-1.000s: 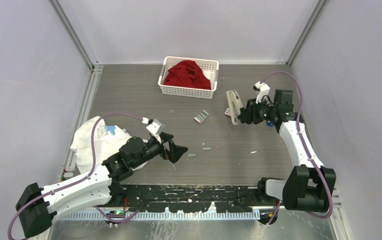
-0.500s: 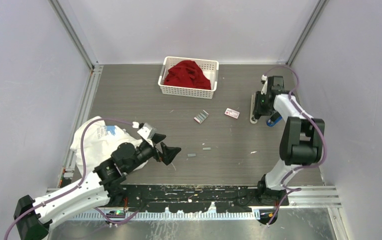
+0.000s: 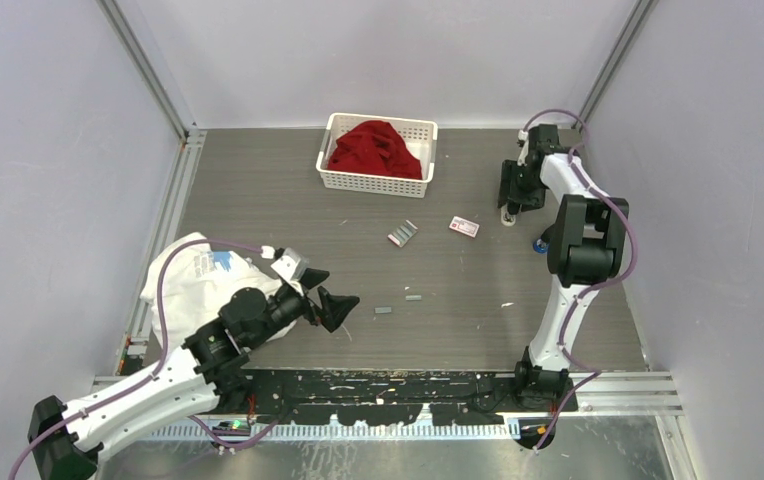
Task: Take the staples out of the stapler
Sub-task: Place the stapler at the center of the board, then pick up the stapler from the center of the board.
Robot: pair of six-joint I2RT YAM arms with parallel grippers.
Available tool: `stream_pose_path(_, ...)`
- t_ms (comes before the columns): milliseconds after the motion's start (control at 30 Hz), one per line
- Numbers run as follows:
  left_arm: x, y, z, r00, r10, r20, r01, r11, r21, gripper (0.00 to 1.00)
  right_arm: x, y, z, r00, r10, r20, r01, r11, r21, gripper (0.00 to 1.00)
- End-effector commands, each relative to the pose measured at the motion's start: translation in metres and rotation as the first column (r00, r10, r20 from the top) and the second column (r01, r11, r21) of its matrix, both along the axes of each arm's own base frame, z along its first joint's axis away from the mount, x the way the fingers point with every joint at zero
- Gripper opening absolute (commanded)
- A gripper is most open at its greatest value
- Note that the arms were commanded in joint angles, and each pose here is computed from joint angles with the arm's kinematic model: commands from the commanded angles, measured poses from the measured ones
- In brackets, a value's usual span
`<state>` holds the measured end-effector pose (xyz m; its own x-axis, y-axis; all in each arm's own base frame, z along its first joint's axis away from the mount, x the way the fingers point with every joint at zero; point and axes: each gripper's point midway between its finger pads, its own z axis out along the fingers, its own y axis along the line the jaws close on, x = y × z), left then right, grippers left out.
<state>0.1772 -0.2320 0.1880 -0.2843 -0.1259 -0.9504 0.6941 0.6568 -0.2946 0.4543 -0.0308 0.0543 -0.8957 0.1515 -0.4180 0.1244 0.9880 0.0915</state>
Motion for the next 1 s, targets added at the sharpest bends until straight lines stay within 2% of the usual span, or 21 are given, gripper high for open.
stream_pose_path(0,0.0,0.004,0.012,0.999,0.004,0.045,-0.003,1.0,-0.025,0.99,-0.003,0.004,0.036,0.997,0.021,0.08,-0.022,1.0,0.006,0.69)
stream_pose_path(200,-0.007,0.002,0.017,0.998,-0.027,0.055,0.03,0.998,-0.056,0.99,-0.045,0.002,0.098,0.96,0.047,0.277,-0.037,0.998,-0.041,0.72)
stream_pose_path(267,-0.008,0.0,0.02,0.997,-0.039,0.06,0.043,0.996,-0.075,0.99,-0.06,-0.007,0.111,0.94,0.008,0.342,0.008,0.999,-0.043,0.71)
stream_pose_path(300,-0.009,-0.001,0.02,0.997,-0.043,0.059,0.048,0.996,-0.08,0.99,-0.067,-0.016,0.114,0.932,-0.026,0.361,0.046,0.998,-0.048,0.76)
stream_pose_path(400,-0.009,-0.004,0.02,0.997,-0.052,0.053,0.056,0.995,-0.088,0.99,-0.086,-0.036,0.105,0.915,-0.132,0.38,0.16,0.986,-0.041,0.9)
stream_pose_path(567,-0.011,-0.009,0.021,0.997,-0.071,0.041,0.075,0.993,-0.096,0.99,-0.092,-0.066,0.077,0.902,-0.298,0.313,0.33,0.942,-0.054,0.95)
stream_pose_path(867,-0.011,-0.01,0.018,0.996,-0.076,0.036,0.079,0.993,-0.089,0.99,-0.074,-0.09,0.059,0.847,-0.442,0.296,0.479,0.876,-0.062,0.89)
stream_pose_path(967,-0.011,-0.009,0.018,0.996,-0.075,0.039,0.078,0.993,-0.088,1.0,-0.065,-0.093,0.05,0.841,-0.471,0.267,0.501,0.864,-0.053,0.82)
